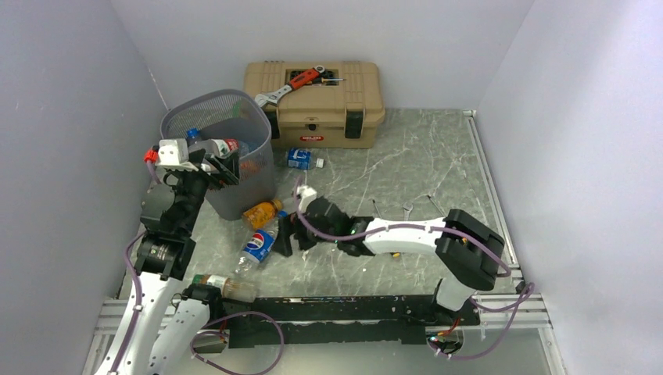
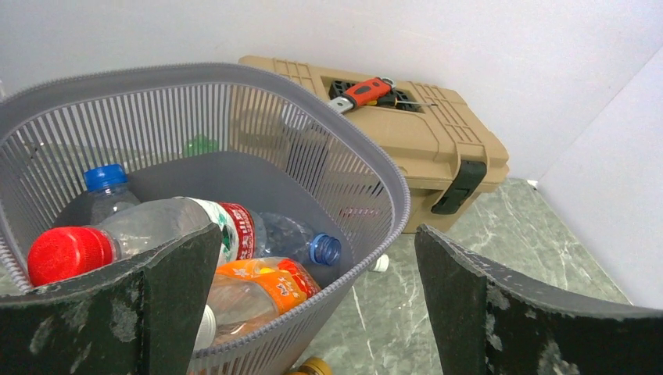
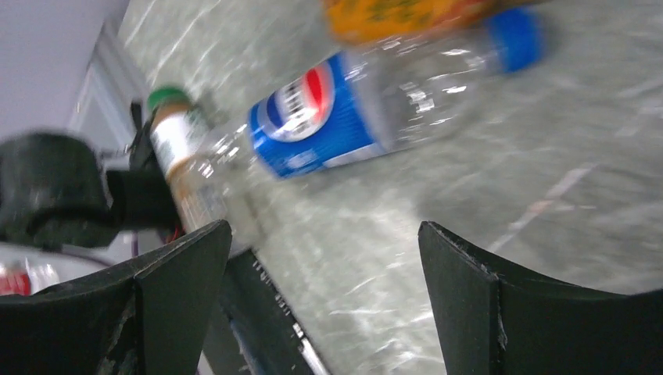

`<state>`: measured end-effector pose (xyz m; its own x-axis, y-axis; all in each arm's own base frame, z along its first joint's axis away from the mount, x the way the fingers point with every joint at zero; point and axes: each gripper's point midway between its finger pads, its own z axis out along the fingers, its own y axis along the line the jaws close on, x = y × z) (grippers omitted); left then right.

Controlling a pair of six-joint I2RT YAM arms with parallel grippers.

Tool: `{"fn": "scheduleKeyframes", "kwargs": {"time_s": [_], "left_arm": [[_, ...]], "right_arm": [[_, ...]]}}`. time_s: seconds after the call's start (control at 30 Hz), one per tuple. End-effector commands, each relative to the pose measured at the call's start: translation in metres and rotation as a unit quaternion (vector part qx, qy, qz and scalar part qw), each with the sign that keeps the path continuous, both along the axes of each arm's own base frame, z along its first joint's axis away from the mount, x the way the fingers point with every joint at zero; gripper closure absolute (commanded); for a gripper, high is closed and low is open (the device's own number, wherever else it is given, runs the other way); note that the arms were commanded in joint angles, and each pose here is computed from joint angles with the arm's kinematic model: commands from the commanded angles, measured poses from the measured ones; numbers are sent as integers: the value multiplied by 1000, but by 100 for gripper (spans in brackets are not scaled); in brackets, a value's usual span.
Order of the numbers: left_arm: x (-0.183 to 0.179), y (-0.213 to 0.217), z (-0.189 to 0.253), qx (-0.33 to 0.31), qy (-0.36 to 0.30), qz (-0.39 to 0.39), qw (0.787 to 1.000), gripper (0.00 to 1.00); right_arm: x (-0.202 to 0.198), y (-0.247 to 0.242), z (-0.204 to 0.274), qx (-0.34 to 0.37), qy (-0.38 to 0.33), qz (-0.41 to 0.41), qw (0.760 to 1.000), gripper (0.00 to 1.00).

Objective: Put the plastic bottles in the bin
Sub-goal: Pick up the plastic bottle from the corner of the board.

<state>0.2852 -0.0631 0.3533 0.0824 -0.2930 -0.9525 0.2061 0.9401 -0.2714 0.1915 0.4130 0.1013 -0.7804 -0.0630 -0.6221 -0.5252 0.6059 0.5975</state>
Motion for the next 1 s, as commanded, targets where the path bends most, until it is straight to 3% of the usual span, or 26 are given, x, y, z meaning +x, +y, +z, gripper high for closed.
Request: {"fn": "scheduleKeyframes", "kwargs": {"time_s": [0.0, 0.13, 0.33, 0.67, 0.97], "left_arm": [[-2, 5, 8, -4, -18, 15, 1000, 1], [-2, 2, 8, -4, -20, 6, 1000, 1], [-3, 0, 8, -4, -18, 0, 1000, 2], [-6, 3, 10, -4, -24, 9, 1000, 2], [-6, 1, 10, -8, -24, 2, 1000, 2]], "right_arm": [[-36, 10, 4, -54, -120, 96, 987, 8], [-73, 25, -1, -57, -186, 185, 963, 13], [-93, 57, -7, -42, -228, 244, 942, 9], [-105, 109, -2, -9, -235, 285, 929, 12], [-128, 116, -10, -4, -213, 332, 919, 10]]}}
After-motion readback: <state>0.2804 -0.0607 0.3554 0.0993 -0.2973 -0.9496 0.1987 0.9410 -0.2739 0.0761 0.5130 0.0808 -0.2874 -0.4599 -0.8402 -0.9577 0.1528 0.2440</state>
